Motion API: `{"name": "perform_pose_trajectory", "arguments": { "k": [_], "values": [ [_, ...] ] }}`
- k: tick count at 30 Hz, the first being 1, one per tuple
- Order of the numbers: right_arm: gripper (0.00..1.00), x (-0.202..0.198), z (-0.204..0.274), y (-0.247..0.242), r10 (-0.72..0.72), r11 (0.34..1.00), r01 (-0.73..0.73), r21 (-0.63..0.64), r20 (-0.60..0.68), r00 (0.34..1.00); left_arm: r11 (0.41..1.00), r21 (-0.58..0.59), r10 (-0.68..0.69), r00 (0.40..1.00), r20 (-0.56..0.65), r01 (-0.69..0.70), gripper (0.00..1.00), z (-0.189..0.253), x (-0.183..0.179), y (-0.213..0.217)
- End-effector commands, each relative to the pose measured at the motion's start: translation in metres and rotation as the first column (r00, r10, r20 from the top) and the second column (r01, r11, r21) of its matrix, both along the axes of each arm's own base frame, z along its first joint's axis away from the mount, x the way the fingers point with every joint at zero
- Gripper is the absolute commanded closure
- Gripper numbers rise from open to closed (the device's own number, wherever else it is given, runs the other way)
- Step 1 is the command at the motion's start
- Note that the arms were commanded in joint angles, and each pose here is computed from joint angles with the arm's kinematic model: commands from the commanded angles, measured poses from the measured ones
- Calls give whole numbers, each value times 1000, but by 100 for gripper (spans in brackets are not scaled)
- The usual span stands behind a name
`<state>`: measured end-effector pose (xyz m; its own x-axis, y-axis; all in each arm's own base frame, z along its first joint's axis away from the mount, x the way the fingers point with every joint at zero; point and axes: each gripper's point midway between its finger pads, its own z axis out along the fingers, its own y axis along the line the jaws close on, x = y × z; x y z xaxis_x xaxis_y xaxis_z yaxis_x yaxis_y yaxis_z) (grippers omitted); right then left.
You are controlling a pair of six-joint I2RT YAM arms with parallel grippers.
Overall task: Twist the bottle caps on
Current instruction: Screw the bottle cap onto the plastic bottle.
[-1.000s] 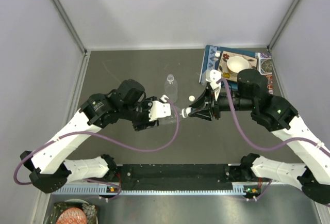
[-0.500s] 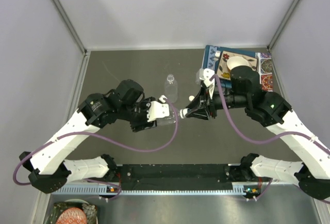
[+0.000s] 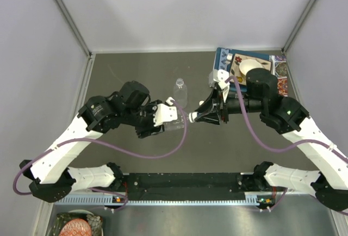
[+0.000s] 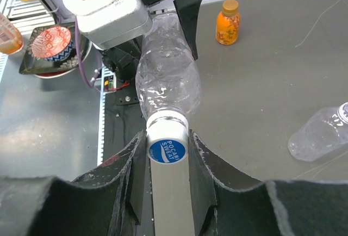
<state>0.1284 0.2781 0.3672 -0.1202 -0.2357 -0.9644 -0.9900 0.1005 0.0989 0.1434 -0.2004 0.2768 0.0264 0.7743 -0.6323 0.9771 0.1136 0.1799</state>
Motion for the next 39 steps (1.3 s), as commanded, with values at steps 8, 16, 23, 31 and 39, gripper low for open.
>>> {"name": "perform_pose_trajectory", "arguments": {
  "k": [8, 16, 23, 31, 39],
  "values": [
    [100, 7, -5, 23, -46, 999, 50, 12, -231, 972, 984, -169, 76, 982, 173, -46, 82, 46, 40, -38],
    [100, 14, -8, 31, -103, 988, 138, 73, -361, 927, 956, -263, 192, 956, 222, -131, 88, 72, 54, -37],
    [100, 25, 0, 38, -144, 970, 213, 119, -426, 893, 925, -352, 224, 955, 194, -145, 89, 95, 56, -49],
    [100, 31, 7, 46, -160, 950, 281, 134, -564, 810, 898, -419, 236, 953, 192, -138, 89, 115, 60, -61],
    [100, 21, 13, 47, -112, 955, 256, 147, -623, 774, 884, -447, 249, 949, 194, -141, 90, 125, 59, -61]
  ]
}}
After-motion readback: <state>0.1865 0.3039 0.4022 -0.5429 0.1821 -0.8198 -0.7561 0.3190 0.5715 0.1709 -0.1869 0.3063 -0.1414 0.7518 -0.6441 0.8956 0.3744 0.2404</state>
